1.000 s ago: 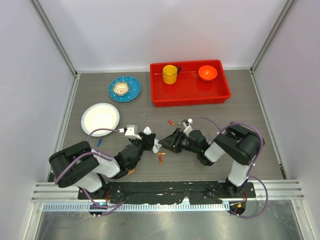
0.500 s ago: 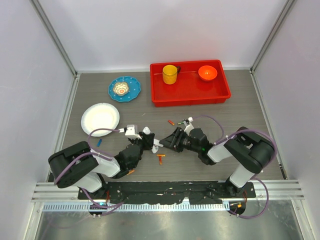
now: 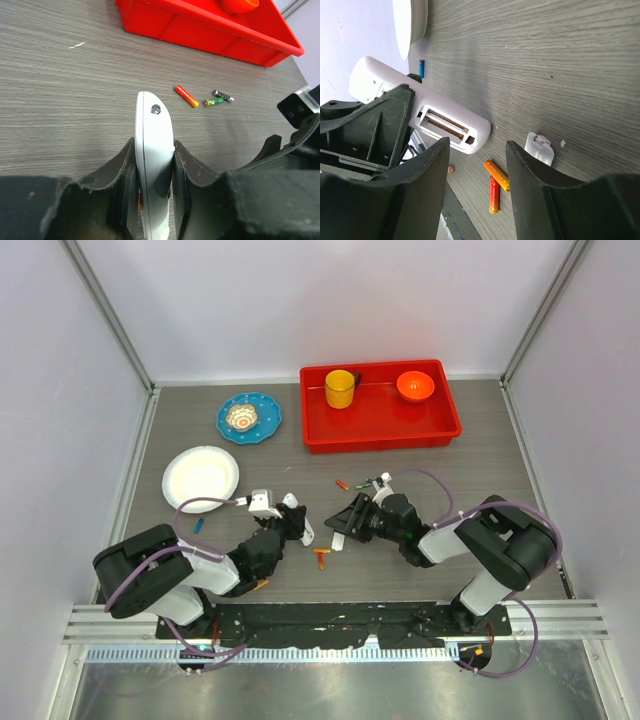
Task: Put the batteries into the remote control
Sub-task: Remove the battery cover from the remote control, then move the battery to the center of the board.
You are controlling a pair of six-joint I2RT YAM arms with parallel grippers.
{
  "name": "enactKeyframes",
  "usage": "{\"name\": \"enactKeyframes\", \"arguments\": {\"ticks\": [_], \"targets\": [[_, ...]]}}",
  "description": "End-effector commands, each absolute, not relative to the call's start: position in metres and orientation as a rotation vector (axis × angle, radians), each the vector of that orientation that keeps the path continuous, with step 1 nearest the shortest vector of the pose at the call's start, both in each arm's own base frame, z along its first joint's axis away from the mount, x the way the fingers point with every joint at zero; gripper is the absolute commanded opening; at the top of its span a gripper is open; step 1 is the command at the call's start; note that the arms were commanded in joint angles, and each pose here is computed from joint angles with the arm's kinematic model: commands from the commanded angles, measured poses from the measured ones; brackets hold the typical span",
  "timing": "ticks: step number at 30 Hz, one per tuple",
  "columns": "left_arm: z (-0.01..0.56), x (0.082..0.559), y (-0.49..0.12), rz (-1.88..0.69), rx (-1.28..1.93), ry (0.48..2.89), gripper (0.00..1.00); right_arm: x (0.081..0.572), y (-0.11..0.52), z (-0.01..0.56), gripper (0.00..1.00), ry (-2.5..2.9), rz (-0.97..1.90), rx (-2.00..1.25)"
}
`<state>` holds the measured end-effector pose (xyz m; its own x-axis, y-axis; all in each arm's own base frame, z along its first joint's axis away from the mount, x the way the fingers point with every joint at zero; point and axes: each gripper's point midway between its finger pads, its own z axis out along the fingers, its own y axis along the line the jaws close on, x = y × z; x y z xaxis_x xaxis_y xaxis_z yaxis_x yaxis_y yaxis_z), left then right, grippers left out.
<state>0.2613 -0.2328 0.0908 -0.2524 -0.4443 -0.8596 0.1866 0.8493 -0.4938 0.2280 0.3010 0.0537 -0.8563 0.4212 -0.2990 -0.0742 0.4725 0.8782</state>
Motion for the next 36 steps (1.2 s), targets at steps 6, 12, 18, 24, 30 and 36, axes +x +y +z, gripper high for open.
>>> {"name": "enactKeyframes", "arguments": {"ticks": [6,12,18,24,30,36], "targets": [[0.1,0.267,-0.206,-0.448,-0.226,1.7,0.0,0.243,0.279,0.082,0.54,2.162,1.25,0.184],[0.148,0.274,-0.204,-0.461,-0.257,1.637,0.0,0.255,0.256,0.121,0.52,2.146,0.987,0.04],[0.208,0.28,-0.213,-0.644,-0.26,1.698,0.0,0.265,0.212,0.129,0.51,2.168,0.629,-0.025],[0.226,0.263,-0.211,-1.007,-0.247,1.798,0.0,0.265,0.195,0.121,0.57,2.208,0.473,-0.035],[0.244,0.239,-0.196,-1.112,-0.219,1.778,0.0,0.256,0.206,0.117,0.58,2.214,0.348,-0.193],[0.237,0.229,-0.182,-1.168,-0.233,1.818,0.0,0.242,0.252,0.119,0.57,2.166,0.33,-0.353]]}}
